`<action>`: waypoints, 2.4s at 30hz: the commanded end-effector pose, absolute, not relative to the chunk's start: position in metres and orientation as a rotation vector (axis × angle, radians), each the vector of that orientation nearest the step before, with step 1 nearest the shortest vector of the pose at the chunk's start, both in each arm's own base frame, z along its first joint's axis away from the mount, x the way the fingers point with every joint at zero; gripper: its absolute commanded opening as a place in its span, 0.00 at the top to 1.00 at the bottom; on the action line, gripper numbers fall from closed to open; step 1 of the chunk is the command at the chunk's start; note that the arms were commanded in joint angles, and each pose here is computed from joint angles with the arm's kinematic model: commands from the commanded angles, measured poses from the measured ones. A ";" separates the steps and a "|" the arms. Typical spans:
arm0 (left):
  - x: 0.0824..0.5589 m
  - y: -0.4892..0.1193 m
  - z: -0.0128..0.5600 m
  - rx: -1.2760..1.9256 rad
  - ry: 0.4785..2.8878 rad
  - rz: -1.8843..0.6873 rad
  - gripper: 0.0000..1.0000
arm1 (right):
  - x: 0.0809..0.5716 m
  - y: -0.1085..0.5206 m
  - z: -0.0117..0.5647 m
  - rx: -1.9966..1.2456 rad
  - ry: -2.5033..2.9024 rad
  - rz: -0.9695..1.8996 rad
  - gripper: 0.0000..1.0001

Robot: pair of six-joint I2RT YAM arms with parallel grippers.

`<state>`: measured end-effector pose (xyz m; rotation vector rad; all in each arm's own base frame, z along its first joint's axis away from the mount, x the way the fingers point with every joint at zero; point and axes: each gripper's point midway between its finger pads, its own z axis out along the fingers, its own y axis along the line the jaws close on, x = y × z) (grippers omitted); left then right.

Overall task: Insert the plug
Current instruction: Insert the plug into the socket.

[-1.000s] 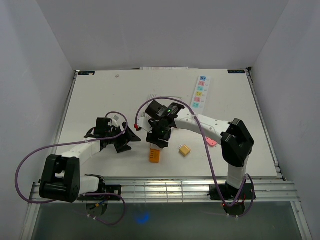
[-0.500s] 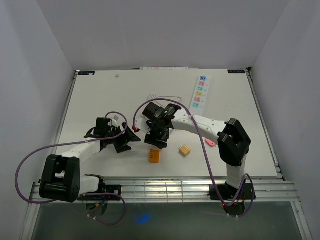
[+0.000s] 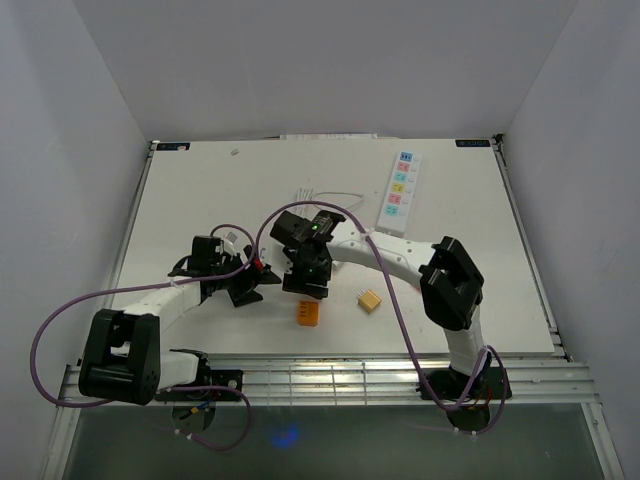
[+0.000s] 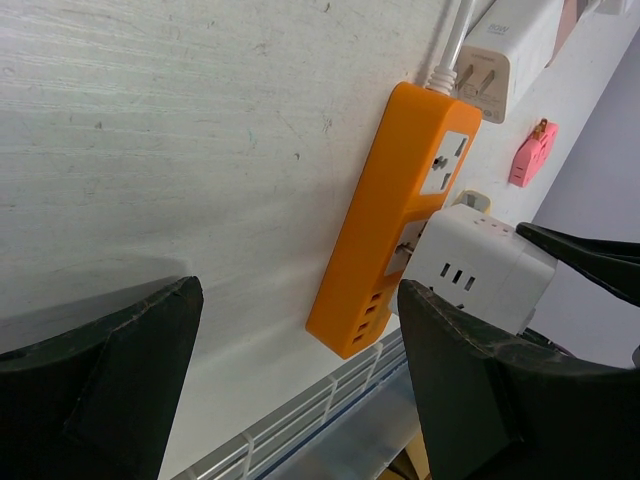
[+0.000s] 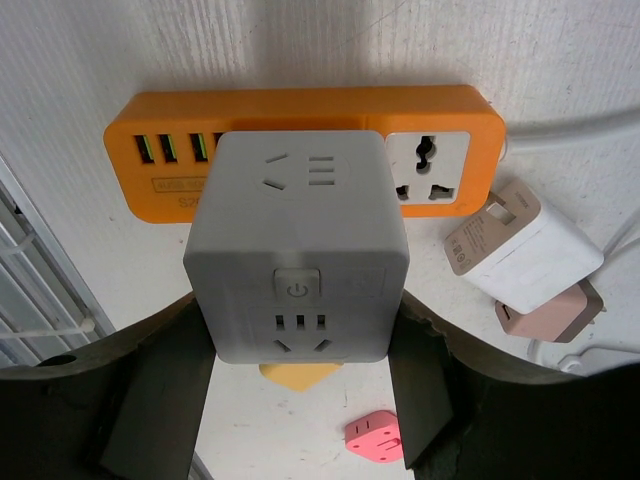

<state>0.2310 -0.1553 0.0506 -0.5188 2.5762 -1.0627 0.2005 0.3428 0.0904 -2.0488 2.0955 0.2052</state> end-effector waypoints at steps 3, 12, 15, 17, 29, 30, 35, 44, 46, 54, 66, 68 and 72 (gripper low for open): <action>0.223 -0.155 0.043 -0.530 2.586 -1.088 0.11 | 0.196 0.337 0.065 -2.115 2.166 0.106 0.92; 0.222 -0.156 0.041 -0.538 2.583 -1.100 0.11 | 0.187 0.327 0.040 -2.164 2.216 0.056 0.92; 0.223 -0.156 0.041 -0.535 2.582 -1.097 0.11 | 0.185 0.321 0.029 -2.178 2.249 0.019 0.92; 0.222 -0.156 0.040 -0.538 2.586 -1.097 0.11 | 0.185 0.323 0.028 -2.180 2.255 0.016 0.92; 0.214 -0.155 0.029 -0.563 2.606 -1.088 0.11 | 0.190 0.340 0.014 -2.192 2.332 -0.083 0.92; 0.213 -0.153 0.027 -0.573 2.611 -1.081 0.11 | 0.190 0.341 0.011 -2.198 2.339 -0.086 0.92; 0.208 -0.152 0.021 -0.587 2.626 -1.072 0.11 | 0.185 0.342 0.000 -2.203 2.361 -0.101 0.92; 0.202 -0.152 0.015 -0.611 2.643 -1.073 0.11 | 0.180 0.332 -0.015 -2.159 2.368 -0.097 0.92; 0.200 -0.153 0.014 -0.615 2.645 -1.090 0.11 | 0.178 0.333 -0.016 -2.147 2.356 -0.067 0.92; 0.190 -0.159 0.002 -0.696 2.651 -1.277 0.11 | 0.171 0.324 -0.026 -2.170 2.386 -0.071 0.92; 0.203 -0.131 -0.003 -0.886 2.572 -1.247 0.12 | 0.170 0.321 -0.035 -2.197 2.401 -0.082 0.92; 0.206 -0.129 -0.001 -0.905 2.547 -1.272 0.12 | 0.166 0.318 -0.037 -2.195 2.403 -0.072 0.92; 0.209 -0.127 0.001 -0.911 2.534 -1.284 0.12 | 0.163 0.315 -0.041 -2.200 2.401 -0.040 0.92</action>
